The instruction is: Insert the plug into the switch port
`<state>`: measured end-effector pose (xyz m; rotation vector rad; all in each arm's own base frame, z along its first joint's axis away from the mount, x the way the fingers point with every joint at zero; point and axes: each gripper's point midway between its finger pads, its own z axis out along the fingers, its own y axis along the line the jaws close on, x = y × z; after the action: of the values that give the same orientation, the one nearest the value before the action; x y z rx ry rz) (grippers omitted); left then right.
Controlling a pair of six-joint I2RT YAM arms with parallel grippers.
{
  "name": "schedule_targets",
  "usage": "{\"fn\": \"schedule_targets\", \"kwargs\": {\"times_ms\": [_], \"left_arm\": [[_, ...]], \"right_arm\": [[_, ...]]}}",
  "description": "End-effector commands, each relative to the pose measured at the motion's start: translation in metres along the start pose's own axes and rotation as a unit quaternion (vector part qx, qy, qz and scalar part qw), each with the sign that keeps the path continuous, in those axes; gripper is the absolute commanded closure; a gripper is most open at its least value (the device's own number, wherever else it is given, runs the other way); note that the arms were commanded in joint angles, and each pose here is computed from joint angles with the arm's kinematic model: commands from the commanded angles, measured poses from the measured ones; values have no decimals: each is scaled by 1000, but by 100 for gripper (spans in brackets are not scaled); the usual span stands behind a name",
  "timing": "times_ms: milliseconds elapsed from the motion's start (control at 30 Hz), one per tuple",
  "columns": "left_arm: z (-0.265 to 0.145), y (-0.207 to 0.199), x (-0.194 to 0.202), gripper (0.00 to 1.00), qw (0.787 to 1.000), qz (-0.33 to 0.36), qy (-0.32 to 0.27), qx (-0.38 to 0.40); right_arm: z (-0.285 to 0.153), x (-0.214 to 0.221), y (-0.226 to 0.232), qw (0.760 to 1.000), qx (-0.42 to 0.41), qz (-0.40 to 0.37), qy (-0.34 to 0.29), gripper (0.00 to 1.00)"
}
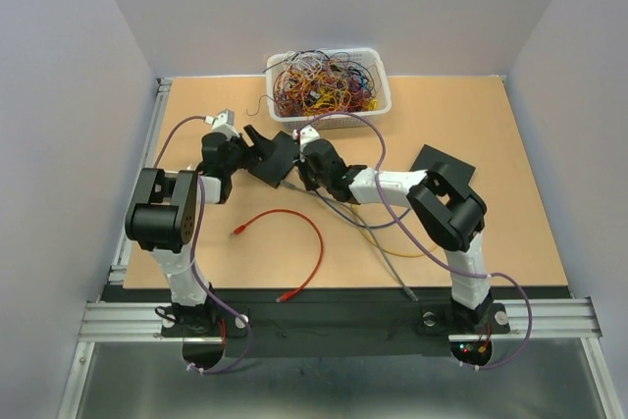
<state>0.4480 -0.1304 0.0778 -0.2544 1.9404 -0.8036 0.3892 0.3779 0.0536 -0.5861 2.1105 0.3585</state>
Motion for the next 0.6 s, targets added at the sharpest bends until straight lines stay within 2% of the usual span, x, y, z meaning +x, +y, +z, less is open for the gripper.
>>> {"fn": "schedule_targets", "kwargs": {"times_ms": [0, 367, 567], "left_arm": [[9, -23, -20, 16, 999, 17, -20, 46], [25, -17, 8, 16, 1000, 19, 21, 12], [27, -9, 18, 16, 1000, 11, 22, -3]], "right_arm": [[9, -18, 17, 999, -32, -4, -42, 99], [23, -18, 22, 998, -40, -6, -53, 100], [21, -20, 22, 997, -43, -3, -61, 100]]}}
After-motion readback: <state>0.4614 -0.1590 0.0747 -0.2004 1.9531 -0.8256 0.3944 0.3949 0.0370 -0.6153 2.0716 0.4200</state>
